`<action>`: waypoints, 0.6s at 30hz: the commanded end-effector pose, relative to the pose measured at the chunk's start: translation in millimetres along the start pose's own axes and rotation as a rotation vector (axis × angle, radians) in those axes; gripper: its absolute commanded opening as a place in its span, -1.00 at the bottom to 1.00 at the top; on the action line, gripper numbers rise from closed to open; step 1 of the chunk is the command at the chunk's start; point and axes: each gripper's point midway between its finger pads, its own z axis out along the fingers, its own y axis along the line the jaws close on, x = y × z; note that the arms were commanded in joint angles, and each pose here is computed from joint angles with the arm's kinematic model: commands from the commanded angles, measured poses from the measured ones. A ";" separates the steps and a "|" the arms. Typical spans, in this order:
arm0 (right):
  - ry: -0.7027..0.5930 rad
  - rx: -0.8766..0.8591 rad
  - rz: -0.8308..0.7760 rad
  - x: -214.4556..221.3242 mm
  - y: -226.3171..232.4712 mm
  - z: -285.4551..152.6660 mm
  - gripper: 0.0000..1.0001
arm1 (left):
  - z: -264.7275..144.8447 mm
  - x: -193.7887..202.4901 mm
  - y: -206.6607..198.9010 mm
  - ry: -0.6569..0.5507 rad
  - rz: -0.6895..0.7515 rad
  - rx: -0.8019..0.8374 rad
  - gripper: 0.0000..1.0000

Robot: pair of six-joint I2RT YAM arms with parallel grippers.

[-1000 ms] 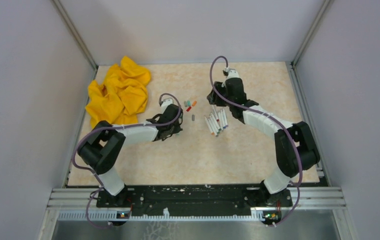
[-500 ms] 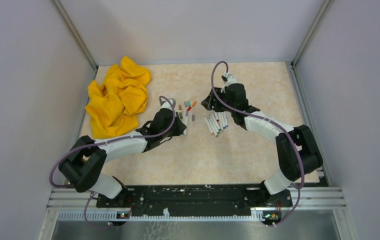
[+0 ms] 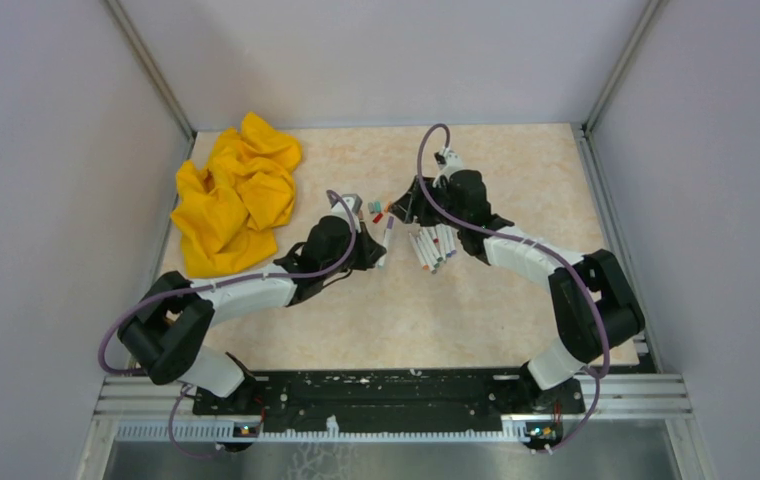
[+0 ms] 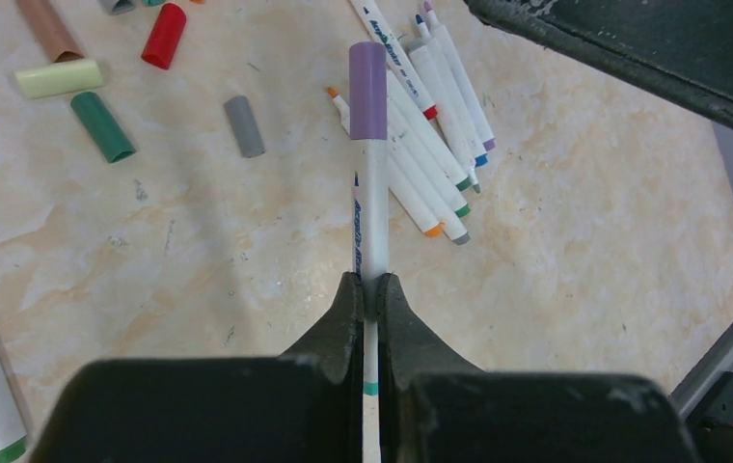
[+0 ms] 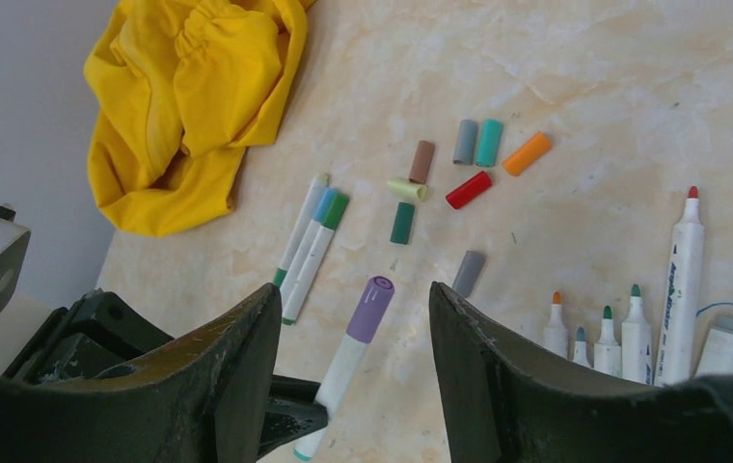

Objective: Open the pen caps

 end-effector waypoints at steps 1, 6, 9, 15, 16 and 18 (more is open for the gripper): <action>-0.038 -0.073 -0.003 -6.8 20.9 3.7 0.15 | 2.4 -9.6 -16.5 -0.035 0.015 0.070 -1.00; -0.034 -0.067 0.009 -2.2 18.4 5.7 0.15 | 0.8 -17.1 -21.5 -0.064 0.015 0.089 -1.00; -0.030 -0.066 0.016 0.9 17.1 6.9 0.15 | -2.2 -20.9 -24.0 -0.086 0.017 0.103 -1.00; -0.023 -0.068 0.029 6.2 14.4 9.7 0.15 | -10.0 -26.6 -26.7 -0.125 0.021 0.122 -1.00; -0.022 -0.073 0.031 6.7 15.5 10.2 0.15 | -10.3 -27.1 -27.6 -0.128 0.024 0.127 -1.00; -0.021 -0.079 0.035 6.9 16.5 11.3 0.14 | -10.0 -26.1 -27.8 -0.125 0.024 0.129 -1.00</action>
